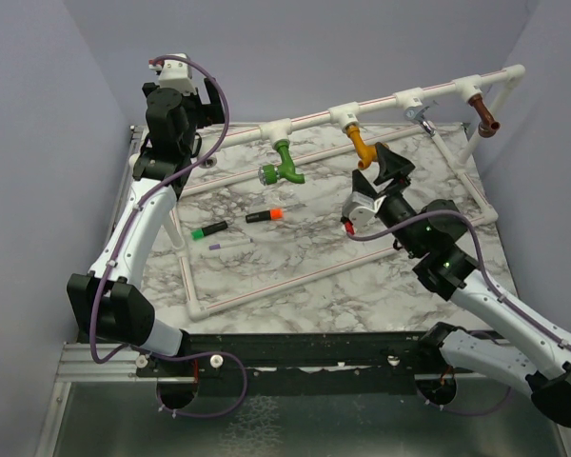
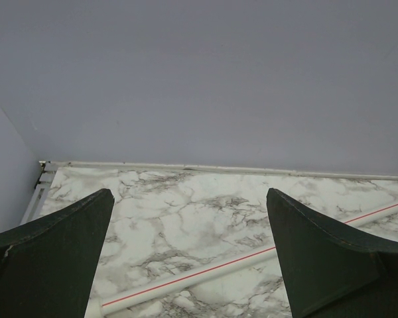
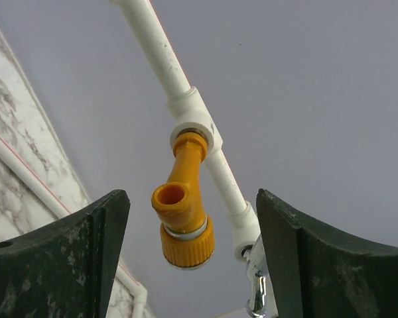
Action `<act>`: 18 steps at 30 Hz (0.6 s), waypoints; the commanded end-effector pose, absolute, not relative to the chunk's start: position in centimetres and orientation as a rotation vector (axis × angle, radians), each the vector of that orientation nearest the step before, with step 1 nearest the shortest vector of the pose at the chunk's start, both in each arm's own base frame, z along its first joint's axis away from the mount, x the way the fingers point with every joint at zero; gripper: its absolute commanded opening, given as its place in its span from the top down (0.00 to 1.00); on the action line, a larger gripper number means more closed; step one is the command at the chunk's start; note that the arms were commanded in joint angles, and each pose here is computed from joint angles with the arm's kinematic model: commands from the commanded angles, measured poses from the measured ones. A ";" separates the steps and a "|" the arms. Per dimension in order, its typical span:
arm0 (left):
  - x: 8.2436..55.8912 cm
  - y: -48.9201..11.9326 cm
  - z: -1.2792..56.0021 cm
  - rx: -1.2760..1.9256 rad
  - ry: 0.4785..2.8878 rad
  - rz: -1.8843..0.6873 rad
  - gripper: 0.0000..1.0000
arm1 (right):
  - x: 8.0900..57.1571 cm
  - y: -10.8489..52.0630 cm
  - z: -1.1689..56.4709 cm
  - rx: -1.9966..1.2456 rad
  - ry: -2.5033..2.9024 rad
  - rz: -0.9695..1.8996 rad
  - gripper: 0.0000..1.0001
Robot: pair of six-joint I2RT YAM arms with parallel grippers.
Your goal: Install the water faucets
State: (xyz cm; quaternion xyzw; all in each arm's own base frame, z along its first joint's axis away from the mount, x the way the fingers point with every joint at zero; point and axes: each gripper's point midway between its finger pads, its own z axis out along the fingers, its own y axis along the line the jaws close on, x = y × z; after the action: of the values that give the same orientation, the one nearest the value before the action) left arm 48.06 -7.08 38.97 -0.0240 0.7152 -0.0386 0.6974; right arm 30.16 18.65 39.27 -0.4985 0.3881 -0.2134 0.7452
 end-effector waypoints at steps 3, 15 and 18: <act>47.4 -7.3 27.4 0.004 1.935 -0.033 0.01 | 31.6 18.2 41.7 -1.006 0.779 -0.612 0.20; 47.5 -7.3 27.3 0.003 1.937 -0.035 0.01 | 34.2 18.1 40.7 -0.980 0.874 -0.679 0.38; 47.5 -7.3 27.2 0.004 1.939 -0.036 0.01 | 34.7 17.9 40.3 -0.972 0.898 -0.699 0.42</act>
State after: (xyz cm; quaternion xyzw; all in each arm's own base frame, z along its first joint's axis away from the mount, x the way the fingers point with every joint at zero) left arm 48.07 -7.08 38.95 -0.0240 0.7153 -0.0385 0.6973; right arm 34.31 18.96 37.99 -0.4821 0.4047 -0.2887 0.7215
